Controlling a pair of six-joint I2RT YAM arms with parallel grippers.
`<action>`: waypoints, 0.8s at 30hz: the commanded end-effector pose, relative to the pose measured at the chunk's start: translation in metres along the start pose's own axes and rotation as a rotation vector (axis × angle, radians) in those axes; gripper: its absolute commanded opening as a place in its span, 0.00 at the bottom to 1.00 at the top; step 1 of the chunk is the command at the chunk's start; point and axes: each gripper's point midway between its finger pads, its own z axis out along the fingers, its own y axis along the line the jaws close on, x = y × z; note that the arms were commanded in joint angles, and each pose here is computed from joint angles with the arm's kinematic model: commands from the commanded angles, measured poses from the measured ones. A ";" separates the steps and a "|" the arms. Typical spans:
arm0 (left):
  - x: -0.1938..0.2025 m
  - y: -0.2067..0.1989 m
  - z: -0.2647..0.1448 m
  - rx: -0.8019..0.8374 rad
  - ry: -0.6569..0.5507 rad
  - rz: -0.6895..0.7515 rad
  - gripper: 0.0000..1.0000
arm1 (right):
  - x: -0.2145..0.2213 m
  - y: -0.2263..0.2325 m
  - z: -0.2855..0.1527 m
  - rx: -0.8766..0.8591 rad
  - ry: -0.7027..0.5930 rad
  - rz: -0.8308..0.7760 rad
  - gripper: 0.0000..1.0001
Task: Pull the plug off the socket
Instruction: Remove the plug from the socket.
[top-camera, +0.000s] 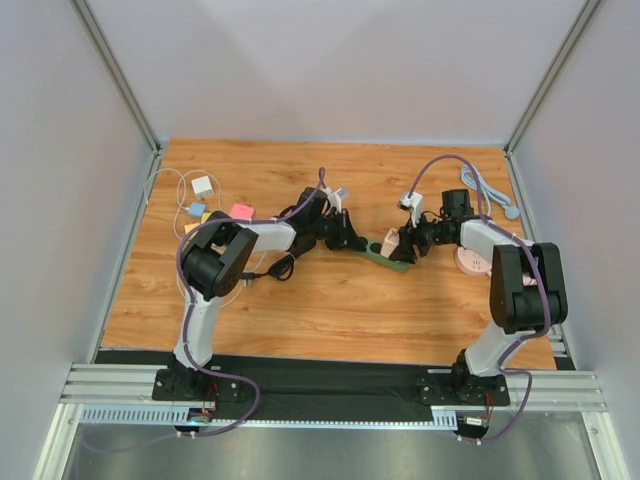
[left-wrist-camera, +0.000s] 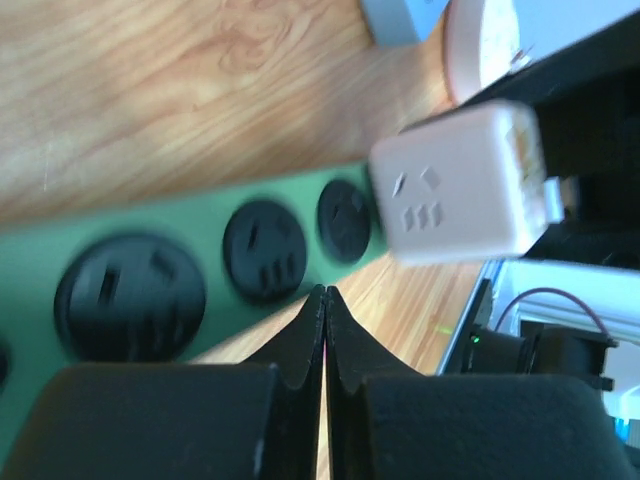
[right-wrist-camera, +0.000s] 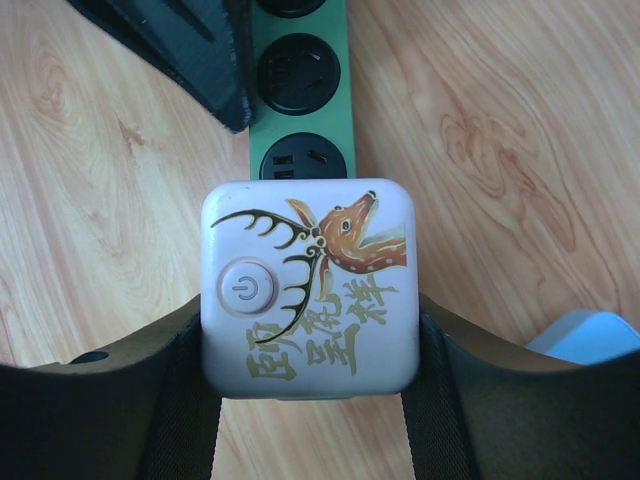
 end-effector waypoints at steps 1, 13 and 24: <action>0.057 0.055 0.000 -0.185 0.144 -0.085 0.00 | -0.056 -0.017 -0.018 0.013 -0.196 -0.137 0.00; 0.036 0.015 -0.012 -0.106 0.098 -0.007 0.00 | -0.062 0.020 0.002 0.038 -0.025 -0.176 0.00; -0.003 -0.051 -0.076 -0.080 -0.094 0.372 0.78 | -0.067 0.037 -0.006 -0.047 -0.040 -0.131 0.00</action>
